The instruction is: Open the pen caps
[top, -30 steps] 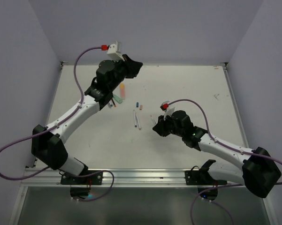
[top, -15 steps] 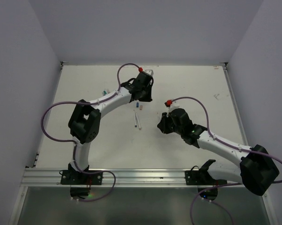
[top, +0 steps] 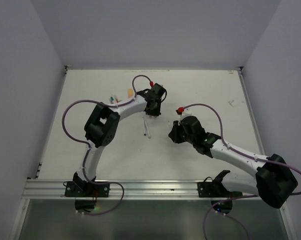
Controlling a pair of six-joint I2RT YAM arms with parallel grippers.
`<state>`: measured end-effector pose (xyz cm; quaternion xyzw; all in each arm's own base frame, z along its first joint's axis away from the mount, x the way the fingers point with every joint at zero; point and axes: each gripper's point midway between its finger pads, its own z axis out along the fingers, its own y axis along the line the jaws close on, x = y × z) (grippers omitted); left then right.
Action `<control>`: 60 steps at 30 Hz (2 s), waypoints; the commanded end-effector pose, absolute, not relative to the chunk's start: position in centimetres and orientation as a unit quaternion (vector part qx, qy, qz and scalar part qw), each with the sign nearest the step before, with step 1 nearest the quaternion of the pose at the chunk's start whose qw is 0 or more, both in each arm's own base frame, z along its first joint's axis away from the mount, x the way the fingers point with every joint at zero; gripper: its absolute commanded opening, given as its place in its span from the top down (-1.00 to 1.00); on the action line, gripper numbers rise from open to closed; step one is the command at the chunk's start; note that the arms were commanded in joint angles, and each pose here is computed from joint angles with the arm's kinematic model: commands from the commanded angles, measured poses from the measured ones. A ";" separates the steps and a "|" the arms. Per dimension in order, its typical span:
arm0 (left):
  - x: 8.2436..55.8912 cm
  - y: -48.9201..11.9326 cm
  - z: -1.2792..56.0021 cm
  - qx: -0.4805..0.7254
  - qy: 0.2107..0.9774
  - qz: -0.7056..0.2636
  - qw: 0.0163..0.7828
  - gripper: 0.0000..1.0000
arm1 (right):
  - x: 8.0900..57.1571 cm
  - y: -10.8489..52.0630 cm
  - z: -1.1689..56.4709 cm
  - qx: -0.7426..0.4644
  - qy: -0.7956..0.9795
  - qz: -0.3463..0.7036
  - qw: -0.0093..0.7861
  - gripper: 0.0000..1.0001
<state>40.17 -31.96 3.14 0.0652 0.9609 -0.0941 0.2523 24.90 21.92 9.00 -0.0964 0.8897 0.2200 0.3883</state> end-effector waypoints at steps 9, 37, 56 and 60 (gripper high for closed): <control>41.7 -31.9 3.5 0.069 0.956 -0.073 0.276 0.73 | 25.5 22.6 9.6 -0.089 0.887 0.232 0.390 1.00; 42.2 -32.1 5.7 0.049 0.951 -0.082 0.294 0.45 | 25.5 22.7 8.9 -0.081 0.894 0.228 0.377 1.00; 42.2 -22.2 20.8 -0.057 0.893 -0.118 0.432 -0.39 | 29.7 28.7 5.1 -0.070 0.923 0.194 0.326 0.89; 41.8 -18.3 20.4 -0.085 0.891 -0.095 0.436 -0.73 | 30.4 28.9 3.8 -0.057 0.929 0.174 0.320 0.81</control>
